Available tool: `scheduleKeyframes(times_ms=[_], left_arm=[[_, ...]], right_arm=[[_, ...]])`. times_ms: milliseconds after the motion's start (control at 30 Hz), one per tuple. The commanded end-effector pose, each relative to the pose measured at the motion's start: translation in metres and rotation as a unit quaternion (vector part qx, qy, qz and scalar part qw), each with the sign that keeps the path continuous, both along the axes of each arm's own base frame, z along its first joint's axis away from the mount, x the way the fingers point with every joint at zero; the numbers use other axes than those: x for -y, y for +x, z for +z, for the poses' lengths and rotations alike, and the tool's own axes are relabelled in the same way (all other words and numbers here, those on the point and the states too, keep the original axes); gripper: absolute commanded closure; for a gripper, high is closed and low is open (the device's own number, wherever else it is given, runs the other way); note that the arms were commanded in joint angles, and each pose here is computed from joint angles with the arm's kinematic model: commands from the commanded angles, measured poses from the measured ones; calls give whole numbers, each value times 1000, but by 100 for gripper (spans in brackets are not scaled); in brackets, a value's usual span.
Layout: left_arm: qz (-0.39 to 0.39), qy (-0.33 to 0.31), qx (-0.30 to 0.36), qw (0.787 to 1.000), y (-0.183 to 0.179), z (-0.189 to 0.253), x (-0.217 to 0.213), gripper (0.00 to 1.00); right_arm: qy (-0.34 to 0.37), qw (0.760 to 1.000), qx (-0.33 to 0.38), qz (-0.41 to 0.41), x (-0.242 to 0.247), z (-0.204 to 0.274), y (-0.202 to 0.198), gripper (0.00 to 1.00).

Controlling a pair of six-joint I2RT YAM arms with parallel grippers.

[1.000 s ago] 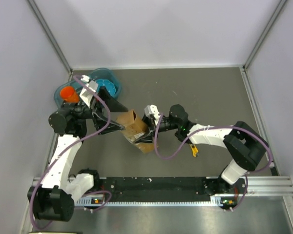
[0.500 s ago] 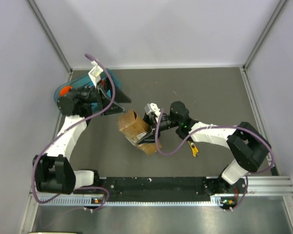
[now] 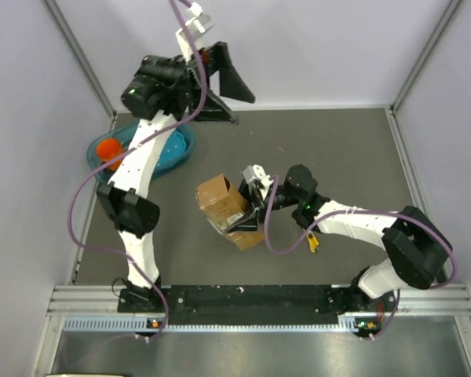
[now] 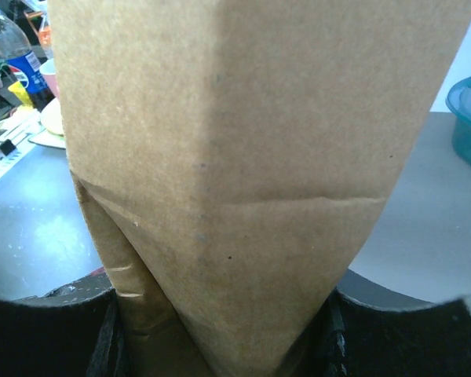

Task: Unpack the express box
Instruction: Pick up the express box from the center of the board.

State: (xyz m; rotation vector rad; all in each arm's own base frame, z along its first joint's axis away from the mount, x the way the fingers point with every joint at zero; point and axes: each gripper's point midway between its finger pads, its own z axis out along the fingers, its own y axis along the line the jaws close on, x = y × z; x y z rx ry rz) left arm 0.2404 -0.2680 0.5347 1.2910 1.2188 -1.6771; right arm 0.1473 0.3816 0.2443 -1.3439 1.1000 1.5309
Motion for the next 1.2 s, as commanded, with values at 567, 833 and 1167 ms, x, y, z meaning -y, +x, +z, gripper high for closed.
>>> scheduleKeyframes(times_ms=[567,833,1167], left_arm=[[358,65,199,910,111,-30,14,1],[267,191,190,925,1,-105,-40,1],[235,158,173,943,-74,-73,-61,1]], right_arm=[[54,996,64,-22,25,50,-14,77],[61,996,62,-36,22,46,-1,77],[66,997,47,16,8,31,0,74]])
